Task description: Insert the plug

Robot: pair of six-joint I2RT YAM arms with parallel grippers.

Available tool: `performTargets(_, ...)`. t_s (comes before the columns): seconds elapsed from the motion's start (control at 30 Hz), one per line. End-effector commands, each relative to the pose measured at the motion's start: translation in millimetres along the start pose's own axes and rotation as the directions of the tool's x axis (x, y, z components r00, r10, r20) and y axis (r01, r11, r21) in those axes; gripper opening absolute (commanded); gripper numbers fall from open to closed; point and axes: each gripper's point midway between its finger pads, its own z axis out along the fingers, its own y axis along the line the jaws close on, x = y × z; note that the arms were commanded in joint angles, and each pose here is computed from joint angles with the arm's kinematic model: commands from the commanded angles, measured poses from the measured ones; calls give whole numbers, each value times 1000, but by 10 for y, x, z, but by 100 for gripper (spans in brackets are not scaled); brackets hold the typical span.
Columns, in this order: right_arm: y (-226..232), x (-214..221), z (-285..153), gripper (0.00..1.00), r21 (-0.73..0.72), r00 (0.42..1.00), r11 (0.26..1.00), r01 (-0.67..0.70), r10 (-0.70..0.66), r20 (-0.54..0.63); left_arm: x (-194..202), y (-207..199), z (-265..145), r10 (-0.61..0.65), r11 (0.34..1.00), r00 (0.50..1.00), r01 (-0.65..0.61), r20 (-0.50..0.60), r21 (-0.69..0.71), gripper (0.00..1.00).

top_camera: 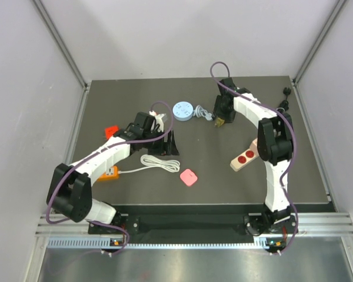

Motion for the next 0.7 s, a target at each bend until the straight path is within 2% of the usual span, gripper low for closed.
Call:
performTargets(0.0,-39,-124,146,53,-4,997,998,-69,69,27,-151,-89,-1,39,998,998,-41,52,42,80)
performTargets(0.27,-74,-184,258,53,-46,987,988,-148,151,55,-129,-75,48,38,998,999,-40,37,51,80)
performTargets(0.37,-49,-185,284,44,-73,992,991,-110,114,47,-150,-75,50,29,998,999,-31,37,47,79)
performTargets(0.4,-45,-163,280,32,-78,994,992,-95,98,44,-141,-109,54,26,998,999,-28,26,64,79)
performTargets(0.43,7,-223,212,24,-113,994,991,-77,85,70,-139,-125,56,19,997,1000,-20,18,73,79)
performTargets(0.47,-29,-107,221,18,-116,997,992,-48,54,53,-180,-180,40,24,996,999,-26,26,90,79)
performTargets(0.5,54,-129,61,8,-167,997,986,-29,41,69,-204,-212,33,21,994,999,-24,31,105,78)
performTargets(0.57,114,56,-31,1,-242,998,970,21,-8,55,-308,-334,-18,33,988,997,-42,66,150,78)
performTargets(0.6,191,123,-133,0,-290,998,956,46,-30,60,-333,-384,-36,33,985,997,-45,74,168,77)
performTargets(0.63,301,92,-419,0,-362,994,929,78,-43,104,-407,-459,-77,38,979,995,-55,92,194,76)
performTargets(0.67,364,267,-495,0,-438,993,893,104,-68,98,-442,-502,-102,38,976,994,-59,100,210,74)
